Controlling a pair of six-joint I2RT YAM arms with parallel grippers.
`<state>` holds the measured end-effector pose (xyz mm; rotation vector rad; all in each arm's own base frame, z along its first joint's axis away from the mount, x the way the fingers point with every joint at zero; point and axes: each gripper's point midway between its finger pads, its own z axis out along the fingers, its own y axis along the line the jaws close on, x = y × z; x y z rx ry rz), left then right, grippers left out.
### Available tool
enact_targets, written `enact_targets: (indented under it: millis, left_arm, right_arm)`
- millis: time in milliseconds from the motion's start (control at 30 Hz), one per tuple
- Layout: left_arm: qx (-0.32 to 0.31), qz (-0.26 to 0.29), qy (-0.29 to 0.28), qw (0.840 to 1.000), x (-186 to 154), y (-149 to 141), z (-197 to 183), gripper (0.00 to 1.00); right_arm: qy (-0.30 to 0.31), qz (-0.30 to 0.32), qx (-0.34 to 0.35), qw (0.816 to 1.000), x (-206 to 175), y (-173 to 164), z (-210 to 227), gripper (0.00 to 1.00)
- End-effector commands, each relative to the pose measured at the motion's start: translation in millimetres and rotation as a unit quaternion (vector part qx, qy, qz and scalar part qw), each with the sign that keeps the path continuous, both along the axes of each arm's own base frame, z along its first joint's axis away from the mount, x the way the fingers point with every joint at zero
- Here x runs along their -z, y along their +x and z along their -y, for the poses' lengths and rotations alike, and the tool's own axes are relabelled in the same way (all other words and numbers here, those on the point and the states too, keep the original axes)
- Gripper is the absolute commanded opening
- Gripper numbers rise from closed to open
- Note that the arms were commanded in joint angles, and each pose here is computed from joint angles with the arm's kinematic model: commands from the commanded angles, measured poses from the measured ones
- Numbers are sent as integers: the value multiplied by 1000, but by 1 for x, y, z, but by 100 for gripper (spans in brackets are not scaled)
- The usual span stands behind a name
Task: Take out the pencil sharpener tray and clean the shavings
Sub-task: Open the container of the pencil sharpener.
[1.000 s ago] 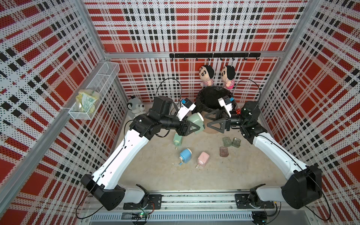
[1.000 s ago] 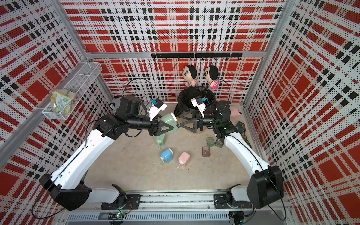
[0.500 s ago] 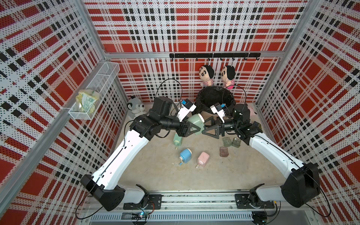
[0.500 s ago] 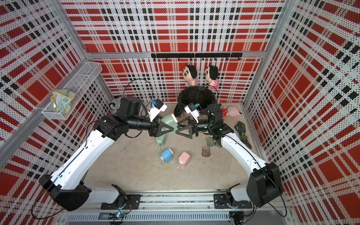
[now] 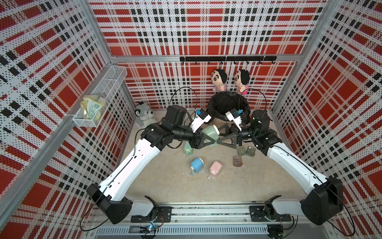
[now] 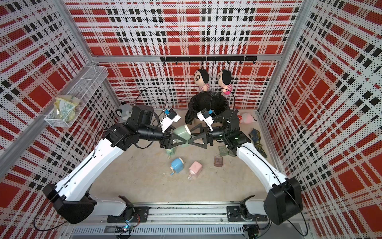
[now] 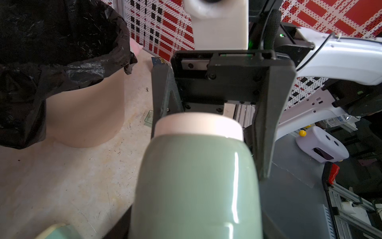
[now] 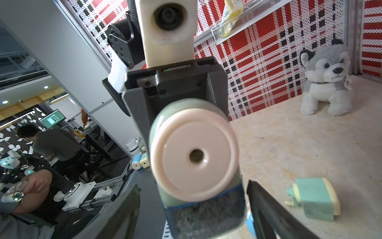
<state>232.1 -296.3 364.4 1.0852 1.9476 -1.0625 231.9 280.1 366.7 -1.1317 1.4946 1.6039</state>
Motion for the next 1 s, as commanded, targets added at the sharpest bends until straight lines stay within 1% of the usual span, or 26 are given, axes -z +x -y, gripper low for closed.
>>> enact_targets:
  millis: [0, 233, 433, 533, 633, 833, 867, 900, 933, 967]
  left_arm:
    - [20, 12, -20, 1000, -13, -7, 4, 47]
    - [32, 5, -25, 999, -14, -11, 6, 46]
    - [39, 6, -30, 999, -17, -14, 7, 45]
    - [40, 6, -32, 999, -18, -15, 6, 46]
    - [45, 7, -36, 998, -21, -16, 6, 45]
    - [53, 5, -39, 998, -21, -17, 7, 44]
    - [54, 4, -39, 998, -21, -18, 7, 44]
    - [54, 5, -40, 998, -21, -17, 7, 44]
    - [55, 4, -40, 998, -21, -17, 7, 44]
    - [56, 5, -42, 998, -22, -18, 7, 44]
  right_arm:
    - [7, 19, -11, 1000, -9, -14, 3, 83]
    - [6, 15, -10, 1000, -6, -15, 4, 81]
    - [6, 16, -12, 1000, -4, -17, 4, 77]
    - [5, 13, -15, 1000, -2, -19, 3, 73]
    - [7, 13, -19, 1000, -1, -21, 3, 64]
    - [14, 16, -29, 999, -3, -29, 3, 58]
    - [17, 17, -31, 999, -4, -30, 3, 58]
    - [19, 16, -33, 999, -5, -31, 4, 60]
    - [23, 17, -36, 999, -7, -33, 5, 67]
    - [26, 18, -38, 999, -8, -35, 5, 70]
